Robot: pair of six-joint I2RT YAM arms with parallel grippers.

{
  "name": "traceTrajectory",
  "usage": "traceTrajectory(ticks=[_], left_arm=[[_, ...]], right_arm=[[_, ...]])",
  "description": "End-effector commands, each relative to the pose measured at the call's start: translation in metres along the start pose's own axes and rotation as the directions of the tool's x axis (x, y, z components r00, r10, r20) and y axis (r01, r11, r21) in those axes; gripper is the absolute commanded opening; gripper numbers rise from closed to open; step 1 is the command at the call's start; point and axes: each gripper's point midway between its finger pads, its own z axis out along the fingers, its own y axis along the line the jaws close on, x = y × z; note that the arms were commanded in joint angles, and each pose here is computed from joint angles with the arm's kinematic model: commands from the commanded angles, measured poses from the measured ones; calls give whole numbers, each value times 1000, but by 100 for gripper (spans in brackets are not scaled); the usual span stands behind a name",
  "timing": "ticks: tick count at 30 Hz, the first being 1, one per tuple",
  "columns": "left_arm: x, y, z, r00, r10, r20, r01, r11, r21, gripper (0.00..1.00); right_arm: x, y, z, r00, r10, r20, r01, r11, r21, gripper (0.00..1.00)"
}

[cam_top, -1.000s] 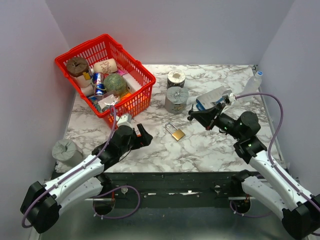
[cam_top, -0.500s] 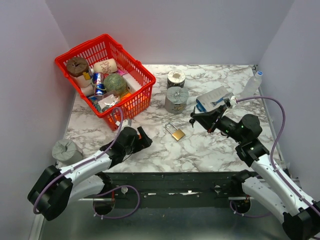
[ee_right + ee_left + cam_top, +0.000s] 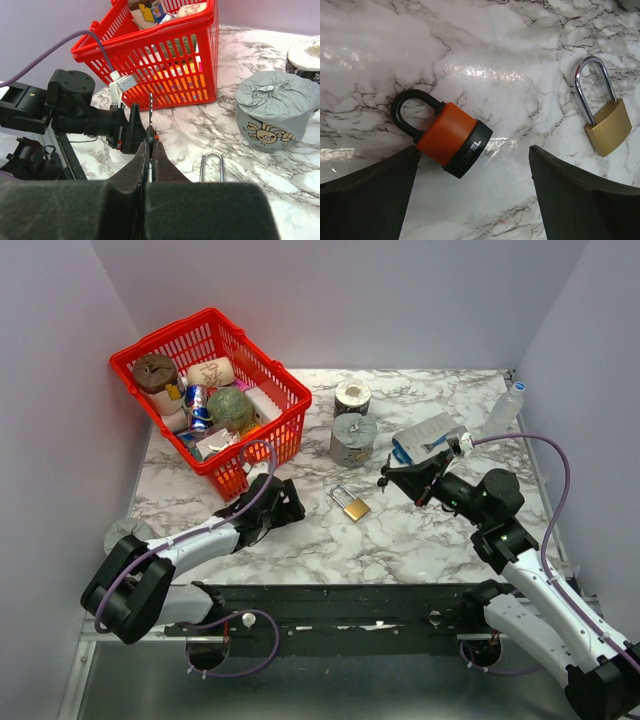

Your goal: Unlock with the key

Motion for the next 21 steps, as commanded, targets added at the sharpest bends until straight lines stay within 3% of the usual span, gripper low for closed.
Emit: traceTrajectory(ticks=[1,5,12,16,19,21], left_arm=[[2,16,8,995,96,-38,-99,993,-71,99],[2,14,7,990,132,-52,-135,989,-55,99],[5,5,-12,942,314,-119,-313,949,29,99],[9,2,-17,940,313,-135,-310,950,48,99],[3,13,-16,937,322,-135,-327,945,-21,94],[-1,12,-17,936,330,-123,-336,942,-23,82]], right_arm=[[8,-5,-2,1000,2,-11,-2,1000,16,1],[10,-6,-2,1000,2,-15,-1,1000,21,1],[11,-6,-2,1000,-1,-18,1,1000,18,1],[12,-5,-2,1000,2,-21,-1,1000,13,1],[11,-4,-3,1000,-1,-16,1,1000,11,1],[12,-5,-4,1000,-1,-17,1,1000,11,1]])
